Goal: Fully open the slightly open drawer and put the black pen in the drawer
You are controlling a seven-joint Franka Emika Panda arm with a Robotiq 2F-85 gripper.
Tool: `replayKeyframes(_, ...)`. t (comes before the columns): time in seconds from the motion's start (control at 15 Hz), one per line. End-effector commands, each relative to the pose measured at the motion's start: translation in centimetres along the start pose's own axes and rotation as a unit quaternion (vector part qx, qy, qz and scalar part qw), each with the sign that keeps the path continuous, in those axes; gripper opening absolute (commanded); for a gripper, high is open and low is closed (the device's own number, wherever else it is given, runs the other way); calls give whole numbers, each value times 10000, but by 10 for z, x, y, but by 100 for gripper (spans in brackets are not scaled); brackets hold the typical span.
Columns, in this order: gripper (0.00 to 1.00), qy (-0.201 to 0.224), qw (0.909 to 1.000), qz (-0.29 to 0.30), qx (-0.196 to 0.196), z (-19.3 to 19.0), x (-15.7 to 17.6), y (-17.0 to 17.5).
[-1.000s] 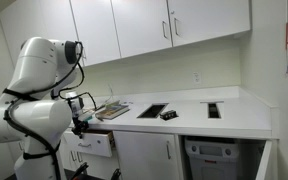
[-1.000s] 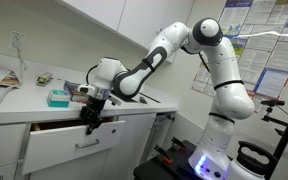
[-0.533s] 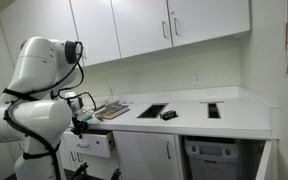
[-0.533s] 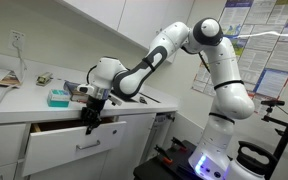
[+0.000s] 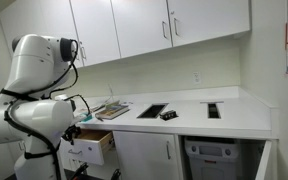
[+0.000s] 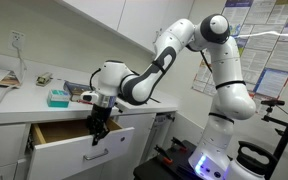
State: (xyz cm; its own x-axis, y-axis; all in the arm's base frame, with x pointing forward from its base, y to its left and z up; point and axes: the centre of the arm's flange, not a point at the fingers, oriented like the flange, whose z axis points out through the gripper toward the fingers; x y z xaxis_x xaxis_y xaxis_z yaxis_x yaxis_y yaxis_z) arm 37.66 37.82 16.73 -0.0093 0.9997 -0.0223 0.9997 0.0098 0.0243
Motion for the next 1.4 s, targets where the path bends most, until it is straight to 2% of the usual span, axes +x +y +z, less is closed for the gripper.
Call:
replayKeyframes(0.0, 7, 201, 9997, 90, 56, 26, 24, -64)
replayKeyframes(0.2, 7, 290, 9993, 192, 102, 34, 34, -98)
replayKeyframes(0.53, 7, 148, 9990, 414, -47, 17, 31, -113)
replayKeyframes(0.6, 19, 138, 9989, 427, -102, 9, 28, -113)
replayKeyframes(0.67, 51, 125, 9990, 407, -129, 1, 26, -112)
replayKeyframes(0.8, 54, 165, 9993, 256, -202, -21, 24, -113)
replayKeyframes(1.0, 77, 225, 9985, 184, -455, -71, 24, -118)
replayKeyframes(1.2, 98, 97, 9973, 349, -643, -119, 17, -119)
replayKeyframes(1.33, 100, -101, 9945, 622, -832, -146, 5, -111)
